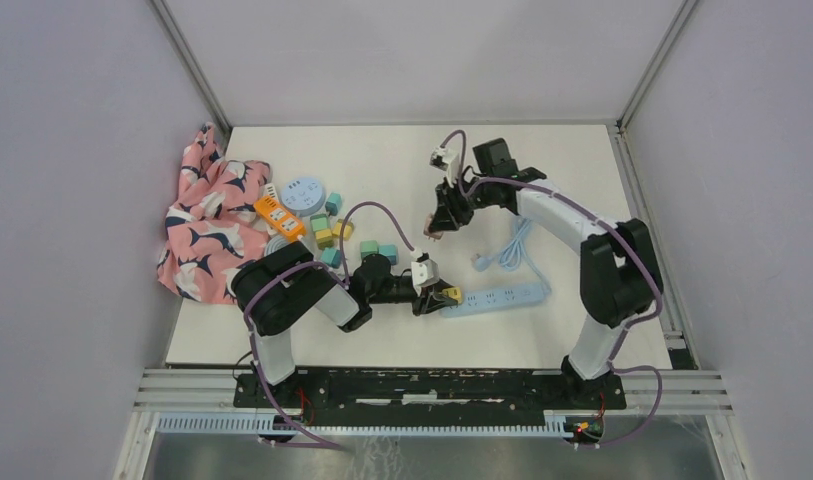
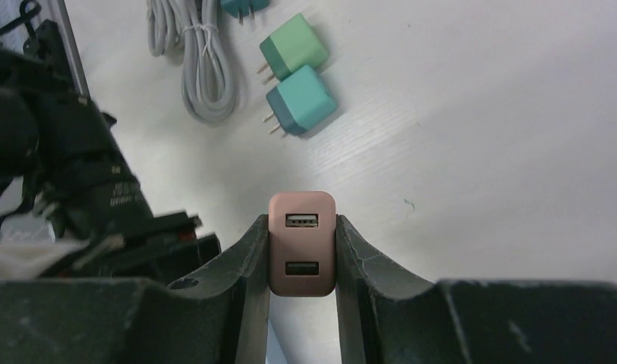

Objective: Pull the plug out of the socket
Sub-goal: Place the plug at the center of the board.

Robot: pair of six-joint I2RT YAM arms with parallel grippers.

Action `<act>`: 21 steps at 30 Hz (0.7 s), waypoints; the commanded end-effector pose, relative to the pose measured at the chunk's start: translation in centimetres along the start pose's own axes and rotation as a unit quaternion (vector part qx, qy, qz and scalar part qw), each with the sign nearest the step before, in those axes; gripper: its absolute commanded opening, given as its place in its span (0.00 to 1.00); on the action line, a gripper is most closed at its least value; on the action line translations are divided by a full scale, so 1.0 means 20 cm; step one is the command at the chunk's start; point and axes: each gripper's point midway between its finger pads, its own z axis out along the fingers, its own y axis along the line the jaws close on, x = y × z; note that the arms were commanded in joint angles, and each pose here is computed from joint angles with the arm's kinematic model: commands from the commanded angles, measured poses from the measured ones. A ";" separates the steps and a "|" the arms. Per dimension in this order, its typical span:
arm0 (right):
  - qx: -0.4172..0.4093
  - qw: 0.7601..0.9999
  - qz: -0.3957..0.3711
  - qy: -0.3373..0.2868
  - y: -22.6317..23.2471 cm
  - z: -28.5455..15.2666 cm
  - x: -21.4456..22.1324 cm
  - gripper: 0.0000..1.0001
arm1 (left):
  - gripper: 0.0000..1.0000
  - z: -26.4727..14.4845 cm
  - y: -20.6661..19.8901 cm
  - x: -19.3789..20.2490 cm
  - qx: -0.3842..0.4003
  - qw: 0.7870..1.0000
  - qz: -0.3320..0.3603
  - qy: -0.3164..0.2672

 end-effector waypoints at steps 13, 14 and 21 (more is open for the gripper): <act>-0.031 0.989 0.140 0.022 0.05 0.64 -0.18 0.41 | 0.03 -0.04 0.04 0.04 -0.020 1.000 0.012 0.007; -0.029 0.990 0.135 0.023 0.05 0.63 -0.18 0.48 | 0.03 -0.05 0.04 0.04 -0.021 1.000 0.011 0.007; -0.001 0.998 0.068 0.003 0.02 0.40 -0.27 0.72 | 0.03 -0.05 0.04 0.04 -0.020 1.000 0.011 0.005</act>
